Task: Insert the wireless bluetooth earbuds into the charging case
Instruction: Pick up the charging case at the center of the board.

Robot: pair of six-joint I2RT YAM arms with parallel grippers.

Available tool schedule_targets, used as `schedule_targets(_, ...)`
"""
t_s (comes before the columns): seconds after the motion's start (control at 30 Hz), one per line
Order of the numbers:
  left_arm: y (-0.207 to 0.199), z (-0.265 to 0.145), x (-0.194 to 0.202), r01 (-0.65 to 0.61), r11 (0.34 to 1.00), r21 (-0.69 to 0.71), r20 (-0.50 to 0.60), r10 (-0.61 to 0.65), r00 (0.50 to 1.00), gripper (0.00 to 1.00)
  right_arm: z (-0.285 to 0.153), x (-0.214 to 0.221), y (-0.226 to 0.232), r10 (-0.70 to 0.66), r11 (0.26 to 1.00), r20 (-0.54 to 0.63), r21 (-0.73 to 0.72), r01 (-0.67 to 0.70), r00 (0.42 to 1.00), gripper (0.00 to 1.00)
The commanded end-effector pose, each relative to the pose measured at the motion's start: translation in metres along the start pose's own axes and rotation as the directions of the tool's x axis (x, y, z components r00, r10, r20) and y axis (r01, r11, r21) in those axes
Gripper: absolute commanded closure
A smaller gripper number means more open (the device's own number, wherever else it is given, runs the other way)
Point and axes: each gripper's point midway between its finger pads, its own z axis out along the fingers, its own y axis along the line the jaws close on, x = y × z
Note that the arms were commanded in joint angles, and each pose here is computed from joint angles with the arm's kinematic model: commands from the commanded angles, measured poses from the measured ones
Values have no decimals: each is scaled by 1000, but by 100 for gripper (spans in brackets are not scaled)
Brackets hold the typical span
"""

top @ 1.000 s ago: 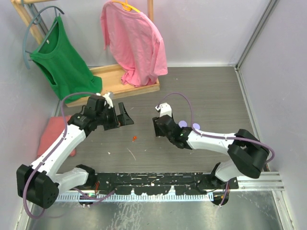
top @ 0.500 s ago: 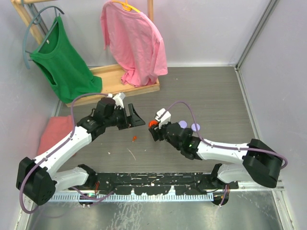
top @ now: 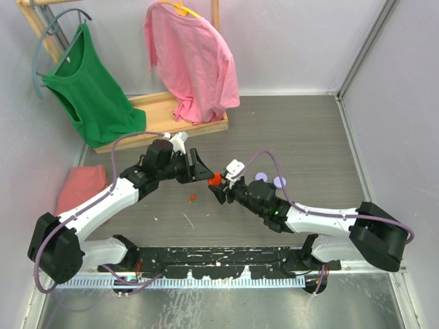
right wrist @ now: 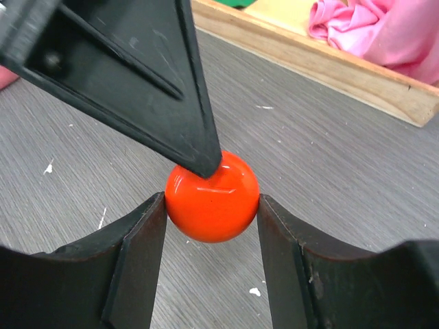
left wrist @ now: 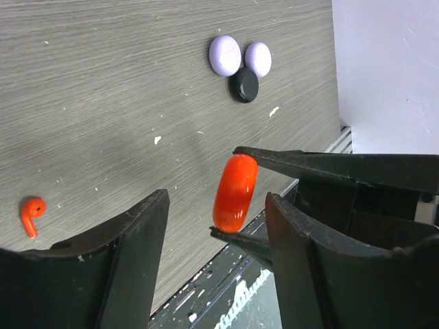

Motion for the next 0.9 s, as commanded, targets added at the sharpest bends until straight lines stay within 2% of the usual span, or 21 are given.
schedule_targets(0.0,-23,5,-13,-28,995,93,26,25,999,41,2,-40,6,-2,999,155,-34,7,988,52)
schedule_targets(0.23,-24,6,-9,-33,994,106,14,32,999,48,3,-40,10,-5,999,170,-51,13,985,52)
schedule_targets(0.6,-37,-2,-6,-68,984,162,15,67,998,79,-1,-45,8,1,999,207,-45,9,978,50)
schedule_targets(0.67,-40,-4,-6,-81,981,176,17,79,997,84,-2,-46,9,1,999,211,-54,11,977,46)
schedule_targets(0.77,-40,-7,-8,-118,978,170,28,115,993,89,-6,-46,12,0,997,209,-75,16,978,36)
schedule_targets(0.8,-38,-9,-8,-136,978,160,33,132,991,91,-9,-46,13,0,996,207,-82,17,978,28)
schedule_targets(0.87,-37,-12,-11,-183,973,143,46,178,983,93,-14,-44,14,0,995,206,-94,19,978,19)
